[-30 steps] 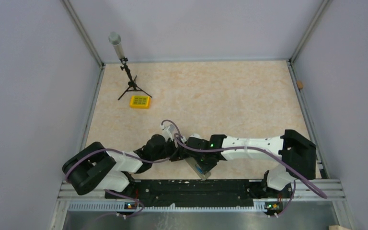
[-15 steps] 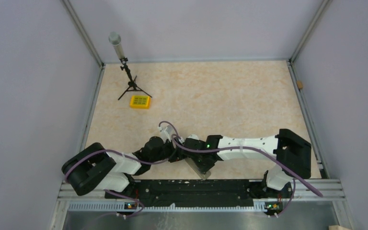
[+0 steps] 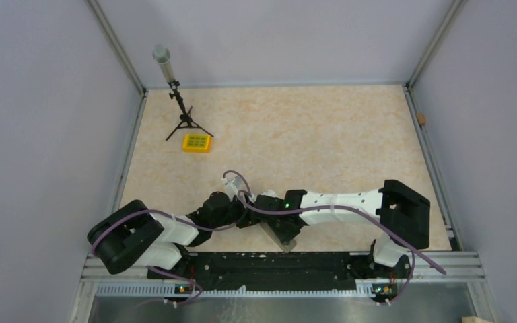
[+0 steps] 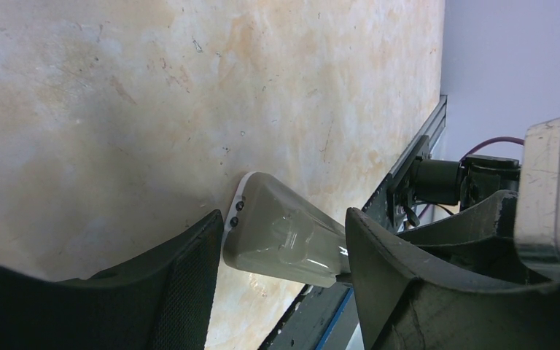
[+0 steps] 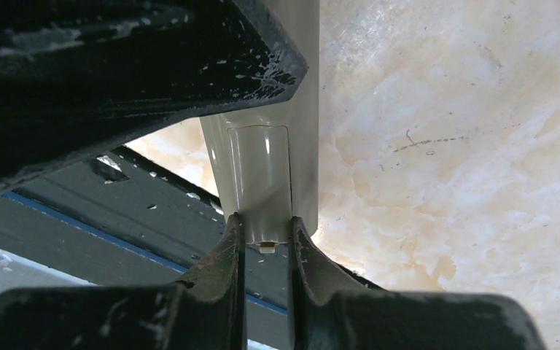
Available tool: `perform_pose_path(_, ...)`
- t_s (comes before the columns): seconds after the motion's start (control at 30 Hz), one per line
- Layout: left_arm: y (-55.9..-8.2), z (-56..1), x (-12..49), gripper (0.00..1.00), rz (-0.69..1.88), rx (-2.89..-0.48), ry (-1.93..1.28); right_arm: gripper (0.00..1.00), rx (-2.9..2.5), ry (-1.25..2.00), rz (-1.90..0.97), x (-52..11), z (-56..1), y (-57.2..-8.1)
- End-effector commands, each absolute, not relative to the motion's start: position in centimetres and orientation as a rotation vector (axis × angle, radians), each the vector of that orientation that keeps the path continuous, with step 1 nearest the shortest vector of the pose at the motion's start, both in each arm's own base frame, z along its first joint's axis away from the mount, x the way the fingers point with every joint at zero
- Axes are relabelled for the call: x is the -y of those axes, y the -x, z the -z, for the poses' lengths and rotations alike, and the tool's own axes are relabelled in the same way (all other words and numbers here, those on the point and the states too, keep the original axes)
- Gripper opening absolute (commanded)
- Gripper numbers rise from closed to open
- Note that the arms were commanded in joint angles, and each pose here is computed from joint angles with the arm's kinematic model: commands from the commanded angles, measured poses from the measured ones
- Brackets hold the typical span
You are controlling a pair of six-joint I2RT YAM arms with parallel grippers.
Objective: Load the batteries into the remote control
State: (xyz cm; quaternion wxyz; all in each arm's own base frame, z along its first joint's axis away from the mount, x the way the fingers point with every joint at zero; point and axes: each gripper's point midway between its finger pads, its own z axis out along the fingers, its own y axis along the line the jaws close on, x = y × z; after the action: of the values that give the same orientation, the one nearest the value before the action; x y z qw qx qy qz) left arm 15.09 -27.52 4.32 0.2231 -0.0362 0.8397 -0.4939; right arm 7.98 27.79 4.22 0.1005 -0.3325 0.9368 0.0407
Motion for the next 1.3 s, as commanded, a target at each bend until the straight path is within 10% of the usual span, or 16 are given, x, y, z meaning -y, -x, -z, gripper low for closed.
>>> perform_pose_path(0.0,-14.0,-2.5,26.6,0.64,1.317,-2.389,0.091,0.00,-2.733,0.957,-0.147,-29.5,-4.9,-8.6)
perform_pose_path(0.27,-13.9,-2.5,26.6,0.64,1.320,-2.390,0.086,0.45,-2.718,0.945,-0.170,-29.9,-5.3,-8.7)
perform_pose_path(0.53,-14.0,-2.5,26.4,0.65,1.301,-2.389,0.090,0.50,-2.676,0.900,-0.184,-29.9,-6.8,-9.0)
perform_pose_path(0.63,-14.1,-2.5,26.3,0.66,1.286,-2.388,0.088,0.45,-2.643,0.864,-0.227,-29.9,-8.2,-9.2)
perform_pose_path(0.77,-14.2,-2.7,26.1,0.66,1.270,-2.382,0.086,0.00,-2.615,0.830,-0.290,-29.7,-9.2,-9.1)
perform_pose_path(1.27,-14.6,-3.3,25.4,0.71,1.213,-2.364,0.078,0.00,-2.661,0.858,-0.304,-29.1,-5.7,-8.1)
